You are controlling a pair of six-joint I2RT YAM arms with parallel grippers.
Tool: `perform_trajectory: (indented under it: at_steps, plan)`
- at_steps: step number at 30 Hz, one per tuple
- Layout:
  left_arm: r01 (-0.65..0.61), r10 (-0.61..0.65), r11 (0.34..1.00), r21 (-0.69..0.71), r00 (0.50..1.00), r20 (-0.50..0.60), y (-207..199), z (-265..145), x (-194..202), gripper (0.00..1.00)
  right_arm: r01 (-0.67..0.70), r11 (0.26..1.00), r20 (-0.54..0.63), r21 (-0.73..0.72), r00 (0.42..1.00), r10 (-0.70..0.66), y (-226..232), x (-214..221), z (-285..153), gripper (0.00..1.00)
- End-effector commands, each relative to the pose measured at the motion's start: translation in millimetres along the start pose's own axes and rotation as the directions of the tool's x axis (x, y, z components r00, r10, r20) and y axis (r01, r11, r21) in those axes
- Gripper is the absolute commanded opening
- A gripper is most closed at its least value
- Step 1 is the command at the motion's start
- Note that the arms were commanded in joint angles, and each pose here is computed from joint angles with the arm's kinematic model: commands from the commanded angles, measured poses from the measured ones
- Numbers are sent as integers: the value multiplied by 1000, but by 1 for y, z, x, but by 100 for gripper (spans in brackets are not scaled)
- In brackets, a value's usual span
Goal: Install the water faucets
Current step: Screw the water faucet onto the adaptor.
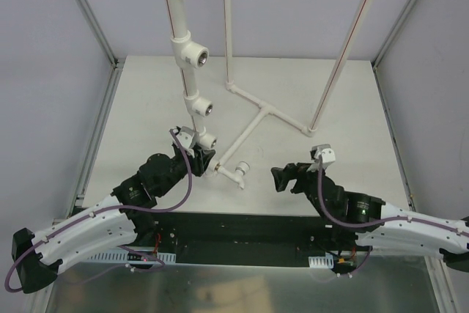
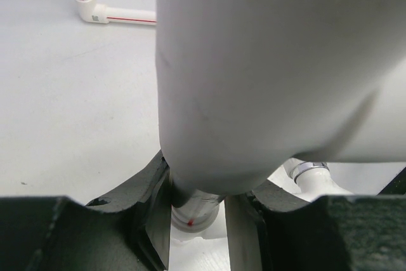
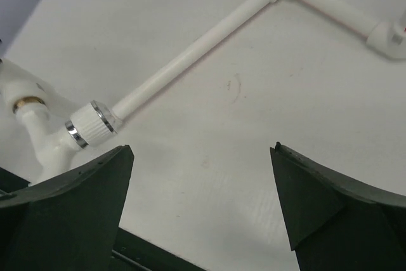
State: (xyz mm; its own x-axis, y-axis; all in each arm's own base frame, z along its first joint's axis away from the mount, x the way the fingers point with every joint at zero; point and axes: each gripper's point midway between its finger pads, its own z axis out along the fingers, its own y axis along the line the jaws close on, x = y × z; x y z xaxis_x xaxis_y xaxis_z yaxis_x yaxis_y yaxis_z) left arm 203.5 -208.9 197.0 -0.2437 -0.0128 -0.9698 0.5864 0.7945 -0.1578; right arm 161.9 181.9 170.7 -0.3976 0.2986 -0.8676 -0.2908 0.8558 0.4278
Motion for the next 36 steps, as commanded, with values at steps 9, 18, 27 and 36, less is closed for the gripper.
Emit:
perform_trajectory:
  at_steps: [9,18,27,36]
  plan:
    - [145,-145,989,7,989,-17,-10,-2,-8,0,632,735,159,-245,774,-612,25,-6,-14,99]
    - [158,-157,987,16,987,-25,-13,1,-6,0,783,340,428,-520,584,-690,98,48,-35,98]
    - [165,-165,986,17,986,-11,-11,-3,-6,0,906,342,618,-248,420,-664,118,23,-17,99]
    - [183,-182,983,32,983,-15,-15,1,-3,0,917,318,627,-240,396,-671,132,25,1,98]
